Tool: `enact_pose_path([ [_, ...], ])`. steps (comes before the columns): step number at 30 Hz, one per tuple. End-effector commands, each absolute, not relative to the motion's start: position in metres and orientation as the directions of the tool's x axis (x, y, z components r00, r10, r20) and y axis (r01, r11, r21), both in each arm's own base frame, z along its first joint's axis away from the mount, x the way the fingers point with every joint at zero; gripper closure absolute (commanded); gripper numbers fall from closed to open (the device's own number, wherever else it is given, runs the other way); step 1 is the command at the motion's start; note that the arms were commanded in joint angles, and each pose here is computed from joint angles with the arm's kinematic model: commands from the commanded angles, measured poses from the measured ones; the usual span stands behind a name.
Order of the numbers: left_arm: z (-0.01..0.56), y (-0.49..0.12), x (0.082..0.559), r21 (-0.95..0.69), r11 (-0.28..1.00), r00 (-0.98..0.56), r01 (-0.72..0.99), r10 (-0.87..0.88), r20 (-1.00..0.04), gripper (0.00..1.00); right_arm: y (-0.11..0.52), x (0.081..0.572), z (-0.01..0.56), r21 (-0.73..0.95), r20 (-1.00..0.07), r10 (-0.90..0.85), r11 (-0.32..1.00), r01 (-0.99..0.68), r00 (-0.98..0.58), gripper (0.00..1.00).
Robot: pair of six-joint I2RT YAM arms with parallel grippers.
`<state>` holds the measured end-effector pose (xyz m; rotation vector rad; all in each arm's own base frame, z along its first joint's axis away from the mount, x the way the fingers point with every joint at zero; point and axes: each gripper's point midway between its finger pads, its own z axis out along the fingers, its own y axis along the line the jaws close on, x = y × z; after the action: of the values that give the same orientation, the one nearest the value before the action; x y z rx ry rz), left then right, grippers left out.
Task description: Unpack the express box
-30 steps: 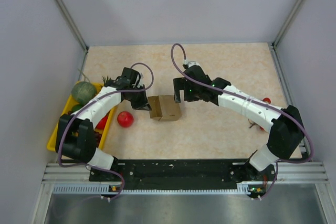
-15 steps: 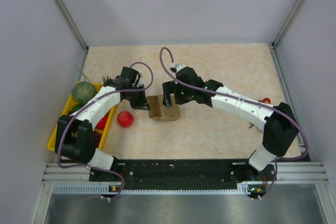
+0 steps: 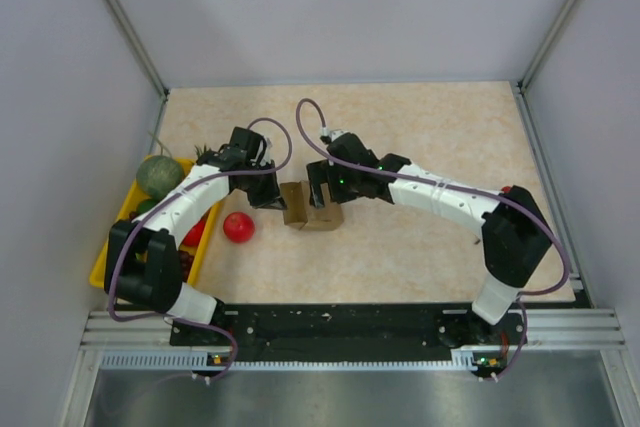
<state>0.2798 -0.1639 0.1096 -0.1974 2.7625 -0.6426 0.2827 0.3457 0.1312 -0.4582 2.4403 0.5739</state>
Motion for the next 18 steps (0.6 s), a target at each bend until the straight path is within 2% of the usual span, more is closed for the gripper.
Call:
enact_pose_path([
  [1,0.136,-0.168,0.287,-0.495,0.869,-0.926,-0.012,-0.196,-0.322,1.0,0.369,0.292,0.153,0.321,-0.66,-0.162,0.822,-0.47,-0.734,0.1],
  [13,0.162,-0.178,0.284,-0.549,0.835,-0.923,0.038,-0.181,-0.339,1.0,0.373,0.302,0.134,0.278,-0.653,-0.175,0.85,-0.448,-0.737,0.1],
  [18,0.169,-0.177,0.283,-0.556,0.83,-0.923,0.045,-0.179,-0.342,1.0,0.355,0.304,0.125,0.238,-0.647,-0.159,0.887,-0.396,-0.746,0.2],
])
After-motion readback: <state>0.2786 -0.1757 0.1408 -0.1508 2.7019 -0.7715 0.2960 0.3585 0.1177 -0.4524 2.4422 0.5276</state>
